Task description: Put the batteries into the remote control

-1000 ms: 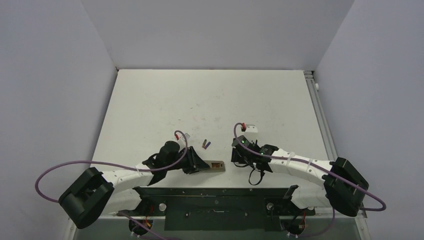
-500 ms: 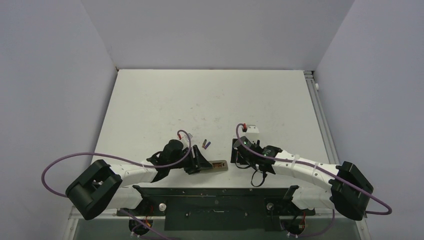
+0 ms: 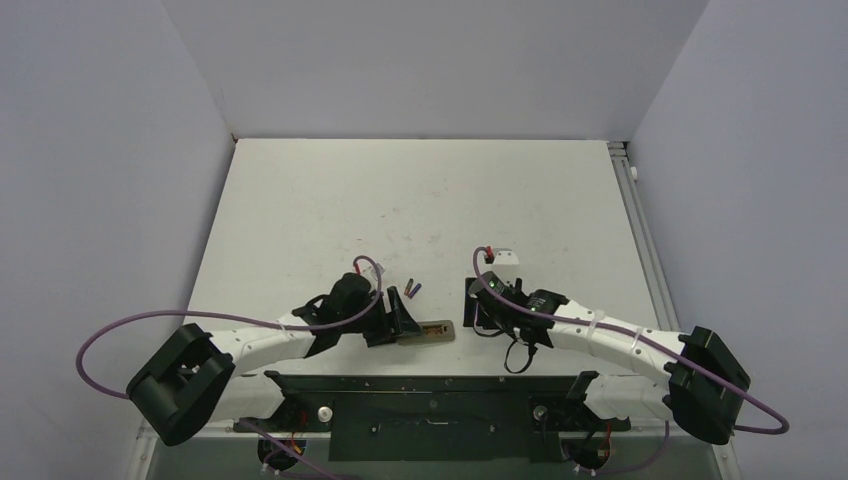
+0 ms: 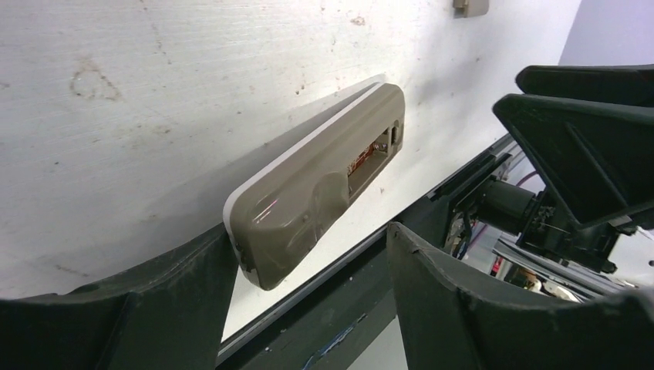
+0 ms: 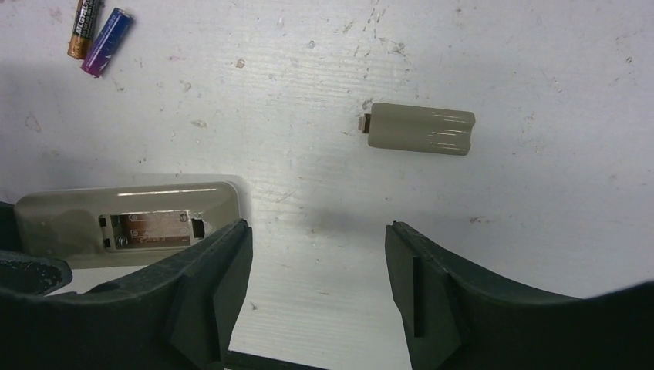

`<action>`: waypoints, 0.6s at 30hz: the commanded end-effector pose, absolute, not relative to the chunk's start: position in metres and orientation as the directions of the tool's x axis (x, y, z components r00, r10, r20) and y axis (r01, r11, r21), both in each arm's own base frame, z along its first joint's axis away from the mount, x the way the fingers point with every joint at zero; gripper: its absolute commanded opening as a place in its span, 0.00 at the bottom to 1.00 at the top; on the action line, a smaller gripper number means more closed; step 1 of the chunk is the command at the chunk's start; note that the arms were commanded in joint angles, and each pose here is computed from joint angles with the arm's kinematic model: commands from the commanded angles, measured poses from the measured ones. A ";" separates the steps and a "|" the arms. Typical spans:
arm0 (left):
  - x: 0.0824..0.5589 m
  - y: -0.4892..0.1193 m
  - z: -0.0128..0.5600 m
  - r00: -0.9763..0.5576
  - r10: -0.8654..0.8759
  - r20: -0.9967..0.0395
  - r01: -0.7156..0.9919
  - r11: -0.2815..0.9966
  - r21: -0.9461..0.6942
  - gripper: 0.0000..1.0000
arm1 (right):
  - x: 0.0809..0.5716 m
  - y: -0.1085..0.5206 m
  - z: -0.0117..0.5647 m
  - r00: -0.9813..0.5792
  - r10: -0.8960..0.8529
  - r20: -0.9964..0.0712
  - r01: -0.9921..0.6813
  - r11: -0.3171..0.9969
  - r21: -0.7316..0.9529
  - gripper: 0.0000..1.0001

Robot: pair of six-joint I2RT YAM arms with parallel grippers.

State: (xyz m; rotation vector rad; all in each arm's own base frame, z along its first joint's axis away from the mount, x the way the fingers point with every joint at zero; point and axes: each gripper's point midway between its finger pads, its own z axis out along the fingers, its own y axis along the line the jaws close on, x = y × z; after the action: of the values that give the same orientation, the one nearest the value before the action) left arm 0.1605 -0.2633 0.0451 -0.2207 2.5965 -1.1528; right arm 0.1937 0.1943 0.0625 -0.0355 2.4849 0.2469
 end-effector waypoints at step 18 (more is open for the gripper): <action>0.177 -0.225 0.066 -0.920 -0.229 -0.319 -0.011 0.826 -0.563 0.69 | 0.211 0.245 0.120 -0.774 -0.063 -0.630 -0.262 0.938 0.228 0.63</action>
State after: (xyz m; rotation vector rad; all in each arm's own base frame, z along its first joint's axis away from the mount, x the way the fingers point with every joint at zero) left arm 0.1662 -0.2372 0.0456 -0.2079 2.6749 -0.9017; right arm 0.2063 0.2315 0.1075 -0.2079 2.4565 0.3584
